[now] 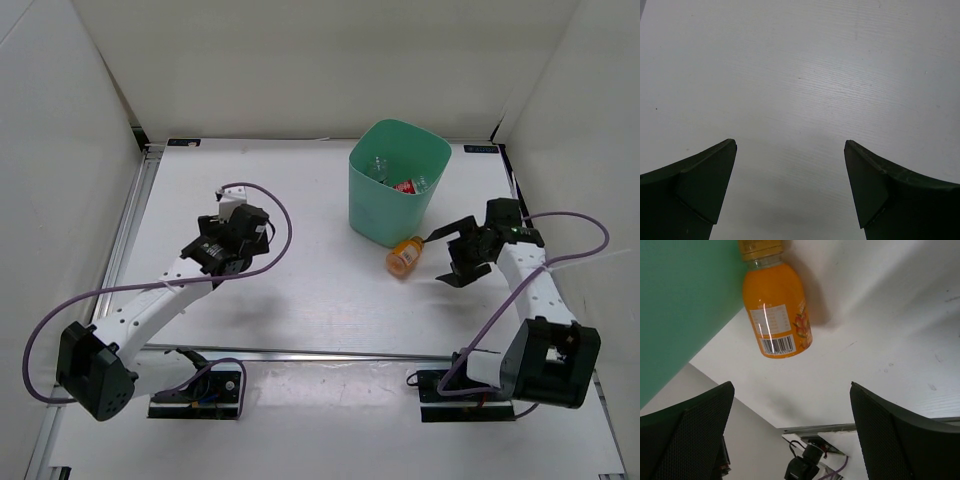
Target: Put the plastic bottles in the bin
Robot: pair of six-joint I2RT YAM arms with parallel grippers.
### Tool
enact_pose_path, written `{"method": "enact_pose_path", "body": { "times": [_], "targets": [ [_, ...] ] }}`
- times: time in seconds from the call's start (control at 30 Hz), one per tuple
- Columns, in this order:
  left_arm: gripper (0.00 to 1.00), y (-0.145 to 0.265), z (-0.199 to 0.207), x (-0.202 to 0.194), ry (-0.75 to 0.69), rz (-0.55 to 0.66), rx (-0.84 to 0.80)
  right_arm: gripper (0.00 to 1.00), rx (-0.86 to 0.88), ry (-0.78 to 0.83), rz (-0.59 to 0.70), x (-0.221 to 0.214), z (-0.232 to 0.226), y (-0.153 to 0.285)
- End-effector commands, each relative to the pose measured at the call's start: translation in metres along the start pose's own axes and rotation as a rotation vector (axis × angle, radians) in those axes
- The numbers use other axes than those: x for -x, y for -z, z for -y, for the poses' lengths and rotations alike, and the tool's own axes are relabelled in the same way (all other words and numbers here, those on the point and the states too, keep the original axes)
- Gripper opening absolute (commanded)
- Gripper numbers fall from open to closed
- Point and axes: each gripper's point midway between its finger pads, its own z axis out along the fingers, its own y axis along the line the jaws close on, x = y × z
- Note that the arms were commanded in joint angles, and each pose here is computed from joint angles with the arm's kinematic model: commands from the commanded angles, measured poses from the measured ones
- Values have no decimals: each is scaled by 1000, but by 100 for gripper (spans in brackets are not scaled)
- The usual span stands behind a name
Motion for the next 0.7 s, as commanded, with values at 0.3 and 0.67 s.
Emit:
{"method": "enact_pose_path", "body": {
  "times": [0.3,0.67],
  "targets": [
    [100,5,-4,-1,28,2,-21,100,-38,314,-24,-6,-10,-49],
    [100,10,-7,-1,17,7,-34,100,-122,414,-57,0,-12,-88]
  ]
}}
